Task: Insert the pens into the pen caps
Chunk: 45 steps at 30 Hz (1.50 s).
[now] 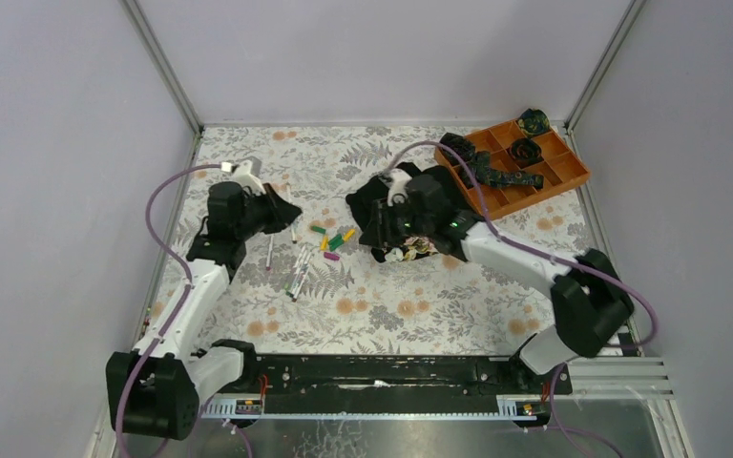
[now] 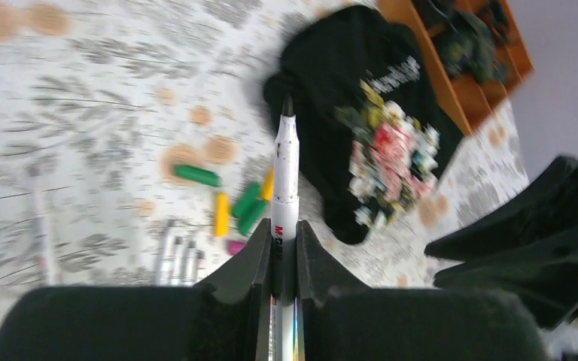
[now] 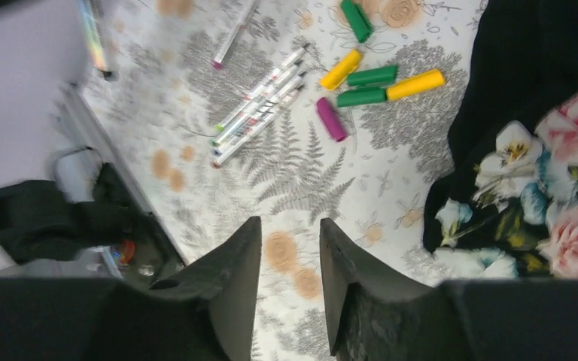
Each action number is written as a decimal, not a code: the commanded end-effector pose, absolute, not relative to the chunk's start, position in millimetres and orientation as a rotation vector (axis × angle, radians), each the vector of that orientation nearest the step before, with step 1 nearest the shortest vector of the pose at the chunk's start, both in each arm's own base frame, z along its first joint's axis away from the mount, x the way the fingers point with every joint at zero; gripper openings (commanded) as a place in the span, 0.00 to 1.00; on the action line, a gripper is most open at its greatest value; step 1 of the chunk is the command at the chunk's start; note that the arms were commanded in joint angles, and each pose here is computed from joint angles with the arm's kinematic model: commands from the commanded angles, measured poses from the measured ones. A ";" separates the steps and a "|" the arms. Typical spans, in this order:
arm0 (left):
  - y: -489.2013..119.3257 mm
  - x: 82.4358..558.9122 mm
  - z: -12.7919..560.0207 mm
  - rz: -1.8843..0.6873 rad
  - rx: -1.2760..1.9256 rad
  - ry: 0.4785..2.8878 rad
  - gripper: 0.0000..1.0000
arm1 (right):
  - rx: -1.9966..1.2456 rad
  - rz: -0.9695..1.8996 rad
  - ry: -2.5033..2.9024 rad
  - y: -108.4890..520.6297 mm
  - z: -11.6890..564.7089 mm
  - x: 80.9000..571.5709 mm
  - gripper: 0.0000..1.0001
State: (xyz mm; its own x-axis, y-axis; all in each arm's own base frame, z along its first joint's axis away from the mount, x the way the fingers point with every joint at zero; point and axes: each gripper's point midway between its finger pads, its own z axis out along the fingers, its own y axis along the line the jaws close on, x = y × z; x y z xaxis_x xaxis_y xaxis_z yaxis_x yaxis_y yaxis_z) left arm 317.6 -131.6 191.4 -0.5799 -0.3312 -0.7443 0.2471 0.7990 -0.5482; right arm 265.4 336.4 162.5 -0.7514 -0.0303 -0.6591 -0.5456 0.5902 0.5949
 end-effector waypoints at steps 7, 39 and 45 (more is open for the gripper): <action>-68.2 328.1 194.3 -0.438 -0.106 2.016 0.00 | -0.946 0.708 2.283 393.4 97.2 277.4 0.37; -67.7 308.9 231.7 -0.443 -0.072 1.889 0.00 | -1.198 0.384 2.293 446.1 28.0 301.0 0.39; -81.2 306.7 235.3 -0.539 -0.061 1.878 0.00 | -1.201 0.341 2.326 437.4 18.1 296.3 0.08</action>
